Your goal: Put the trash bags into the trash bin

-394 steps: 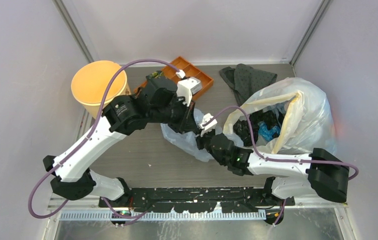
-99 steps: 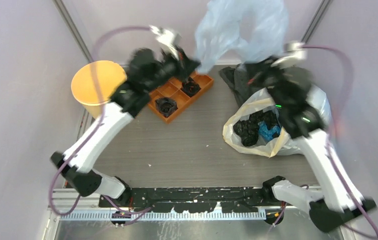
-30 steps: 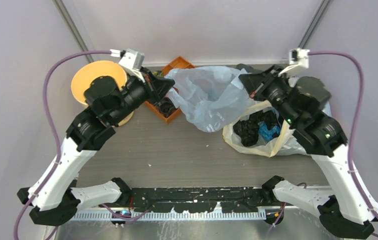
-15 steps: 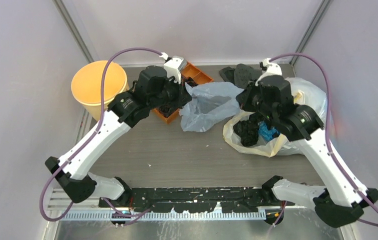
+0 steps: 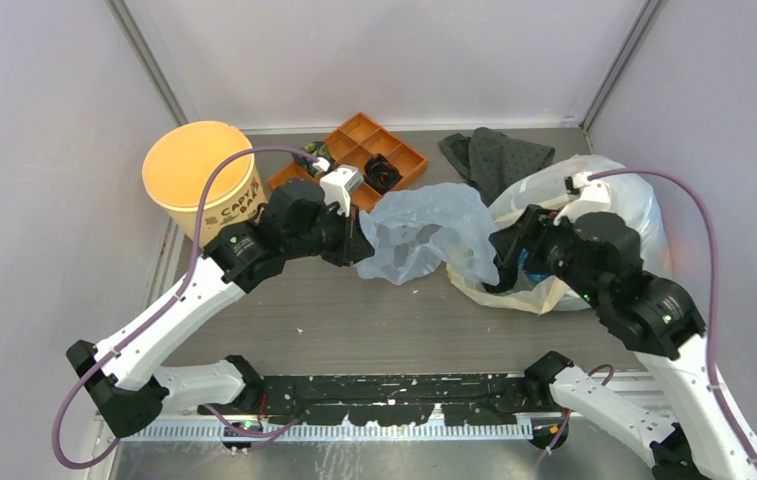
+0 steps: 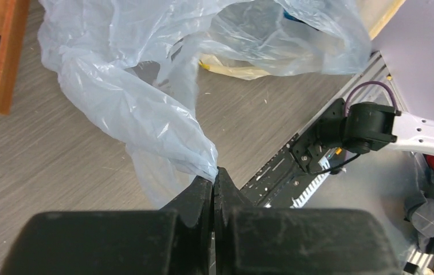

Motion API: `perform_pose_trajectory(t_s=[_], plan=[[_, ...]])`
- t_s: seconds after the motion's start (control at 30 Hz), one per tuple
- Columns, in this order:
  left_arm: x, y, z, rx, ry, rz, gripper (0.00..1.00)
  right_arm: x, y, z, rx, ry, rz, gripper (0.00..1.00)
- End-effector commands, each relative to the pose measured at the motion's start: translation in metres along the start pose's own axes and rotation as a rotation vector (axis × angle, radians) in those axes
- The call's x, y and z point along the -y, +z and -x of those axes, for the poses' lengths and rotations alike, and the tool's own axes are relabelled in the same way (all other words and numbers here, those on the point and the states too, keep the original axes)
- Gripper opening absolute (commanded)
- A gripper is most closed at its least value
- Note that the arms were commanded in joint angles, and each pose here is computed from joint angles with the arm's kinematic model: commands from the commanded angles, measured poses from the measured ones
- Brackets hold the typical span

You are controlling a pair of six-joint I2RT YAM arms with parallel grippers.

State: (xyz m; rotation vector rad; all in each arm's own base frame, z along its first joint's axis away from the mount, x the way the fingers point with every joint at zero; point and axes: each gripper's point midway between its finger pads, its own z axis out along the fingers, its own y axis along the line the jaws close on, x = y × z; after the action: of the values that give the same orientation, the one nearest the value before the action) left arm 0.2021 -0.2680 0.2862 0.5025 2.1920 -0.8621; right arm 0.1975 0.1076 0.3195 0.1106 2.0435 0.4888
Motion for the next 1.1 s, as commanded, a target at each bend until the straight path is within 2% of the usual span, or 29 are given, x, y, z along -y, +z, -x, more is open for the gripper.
perform_pose_trajectory(t_s=[0.0, 0.1, 0.17, 0.37, 0.43, 0.53, 0.63, 0.87, 1.07], plan=[[0.019, -0.013, 0.01, 0.038, -0.007, -0.06, 0.01, -0.038, -0.028, 0.033, 0.069, 0.033, 0.179, 0.66], [0.017, -0.012, 0.011, 0.042, -0.009, -0.049, 0.0, -0.071, -0.005, 0.021, 0.009, 0.073, 0.313, 0.52], [0.015, -0.01, 0.013, 0.051, -0.012, -0.038, 0.01, -0.08, 0.024, 0.0, -0.026, 0.077, 0.321, 0.45], [0.011, -0.011, 0.019, 0.073, -0.006, -0.005, 0.01, -0.135, 0.069, -0.038, 0.045, -0.06, 0.31, 0.28], [0.012, -0.015, 0.022, 0.079, 0.005, -0.002, 0.0, -0.149, 0.086, -0.044, 0.085, -0.055, 0.318, 0.21], [0.012, -0.022, 0.025, 0.082, 0.02, 0.007, 0.01, -0.153, 0.119, -0.05, 0.157, -0.063, 0.279, 0.09], [0.012, -0.027, 0.027, 0.09, 0.03, 0.006, 0.01, -0.162, 0.145, -0.062, 0.19, -0.095, 0.287, 0.01], [0.023, -0.037, 0.041, 0.113, 0.09, -0.028, 0.01, -0.165, 0.195, -0.095, 0.22, -0.179, 0.292, 0.01], [0.033, -0.047, 0.061, 0.139, 0.154, -0.045, 0.01, -0.139, 0.232, -0.109, 0.215, -0.203, 0.289, 0.01]])
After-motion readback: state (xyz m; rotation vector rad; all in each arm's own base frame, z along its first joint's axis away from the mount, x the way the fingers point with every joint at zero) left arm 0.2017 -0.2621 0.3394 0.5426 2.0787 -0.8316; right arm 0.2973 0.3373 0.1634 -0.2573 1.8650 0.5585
